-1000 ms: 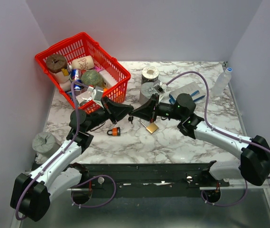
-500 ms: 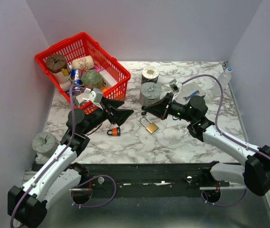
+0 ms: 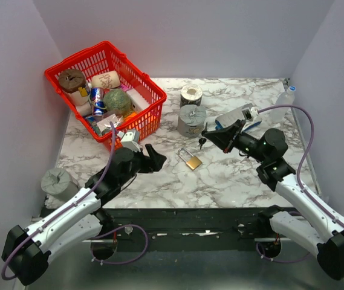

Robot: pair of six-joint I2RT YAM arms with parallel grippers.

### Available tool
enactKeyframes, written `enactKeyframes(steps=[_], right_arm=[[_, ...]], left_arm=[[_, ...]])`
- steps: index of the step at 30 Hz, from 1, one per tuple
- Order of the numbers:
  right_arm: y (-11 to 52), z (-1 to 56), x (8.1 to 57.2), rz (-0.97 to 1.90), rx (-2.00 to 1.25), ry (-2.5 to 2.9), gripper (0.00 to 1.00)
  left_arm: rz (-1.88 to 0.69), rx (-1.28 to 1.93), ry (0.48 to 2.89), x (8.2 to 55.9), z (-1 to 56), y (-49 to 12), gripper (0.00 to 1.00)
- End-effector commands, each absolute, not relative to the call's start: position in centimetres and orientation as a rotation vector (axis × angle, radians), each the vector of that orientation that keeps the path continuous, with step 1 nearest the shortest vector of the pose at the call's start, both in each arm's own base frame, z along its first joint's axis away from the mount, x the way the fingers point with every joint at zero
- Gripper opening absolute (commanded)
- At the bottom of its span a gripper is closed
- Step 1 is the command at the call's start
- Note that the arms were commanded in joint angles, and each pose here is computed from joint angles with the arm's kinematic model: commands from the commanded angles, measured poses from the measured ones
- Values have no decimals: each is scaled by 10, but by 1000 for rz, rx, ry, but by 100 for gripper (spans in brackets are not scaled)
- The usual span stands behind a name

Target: Unlock with the key

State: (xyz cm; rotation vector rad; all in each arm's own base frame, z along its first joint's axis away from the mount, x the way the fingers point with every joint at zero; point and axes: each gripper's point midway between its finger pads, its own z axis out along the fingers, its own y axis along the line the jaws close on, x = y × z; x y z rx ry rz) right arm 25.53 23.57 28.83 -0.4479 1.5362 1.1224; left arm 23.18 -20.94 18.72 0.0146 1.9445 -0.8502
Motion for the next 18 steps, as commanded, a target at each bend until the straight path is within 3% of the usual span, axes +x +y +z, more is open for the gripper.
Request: enactKeyframes(steps=[1, 6, 18], right_arm=[[219, 277, 253, 1011, -431, 1567, 1], [209, 276, 246, 961, -427, 1553, 1], [206, 278, 236, 959, -451, 1535, 1]], left_arm=[[-693, -269, 2163, 224, 121, -181, 89], [-701, -399, 2266, 210, 83, -178, 98], [-657, -403, 2384, 208, 36, -181, 99]])
